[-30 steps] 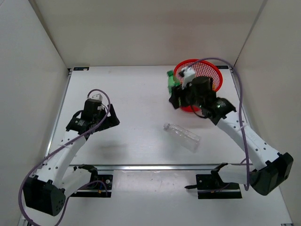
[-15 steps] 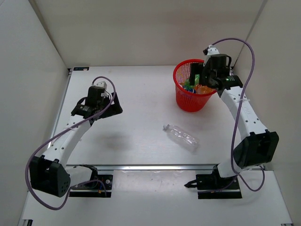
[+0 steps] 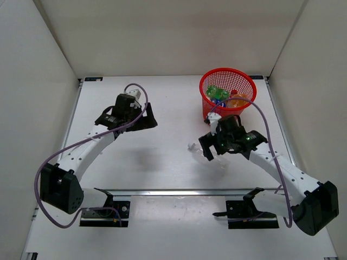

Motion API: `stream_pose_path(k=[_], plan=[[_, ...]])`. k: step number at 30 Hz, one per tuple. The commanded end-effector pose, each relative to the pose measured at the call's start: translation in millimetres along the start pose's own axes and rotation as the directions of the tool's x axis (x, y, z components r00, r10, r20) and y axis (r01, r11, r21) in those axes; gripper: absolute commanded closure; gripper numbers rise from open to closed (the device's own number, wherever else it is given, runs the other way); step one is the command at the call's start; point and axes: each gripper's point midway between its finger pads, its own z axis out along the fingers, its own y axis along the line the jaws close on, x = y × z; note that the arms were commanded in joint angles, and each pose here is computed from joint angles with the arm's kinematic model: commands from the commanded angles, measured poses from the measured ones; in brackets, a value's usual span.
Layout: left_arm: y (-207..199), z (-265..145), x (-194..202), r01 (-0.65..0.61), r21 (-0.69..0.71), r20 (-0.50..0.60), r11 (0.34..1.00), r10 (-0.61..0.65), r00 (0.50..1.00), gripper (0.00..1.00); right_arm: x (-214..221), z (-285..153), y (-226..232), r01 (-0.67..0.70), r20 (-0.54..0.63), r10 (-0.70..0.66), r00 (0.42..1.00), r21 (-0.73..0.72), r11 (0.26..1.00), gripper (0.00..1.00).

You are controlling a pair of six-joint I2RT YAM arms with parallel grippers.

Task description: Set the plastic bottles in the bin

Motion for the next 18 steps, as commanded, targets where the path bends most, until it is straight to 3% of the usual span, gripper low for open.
stream_pose_path(k=[1,9,12,14,15,16,18], plan=[[-26,6,15,-0.011,0.076,-0.044,0.997,0.014,0.999,0.01,42,19,5,-0.015,-0.105,0.013,0.994,-0.019,1.000,0.01],[-16,10,50,0.018,0.061,-0.105,0.998,-0.012,0.994,0.01,86,60,13,-0.031,-0.164,0.023,0.986,-0.050,0.998,0.05],[2,5,58,0.016,0.006,-0.106,1.000,-0.015,0.994,0.01,82,68,17,-0.042,-0.165,0.033,0.986,-0.050,0.998,0.24],[14,2,60,0.010,-0.028,-0.098,1.000,-0.013,0.995,0.02,71,68,18,-0.027,-0.151,0.020,0.988,-0.042,0.999,0.43],[20,-3,60,0.013,-0.044,-0.096,0.999,-0.017,0.995,0.01,55,64,16,-0.009,-0.117,0.006,0.993,-0.022,1.000,0.60],[29,-5,61,0.018,-0.070,-0.097,0.997,-0.025,0.995,0.01,48,62,14,0.014,-0.095,-0.014,0.995,-0.002,1.000,0.68],[41,-11,56,0.035,-0.089,-0.073,0.995,-0.041,0.996,0.01,-2,43,8,0.025,0.010,-0.026,1.000,0.068,0.997,0.70]])
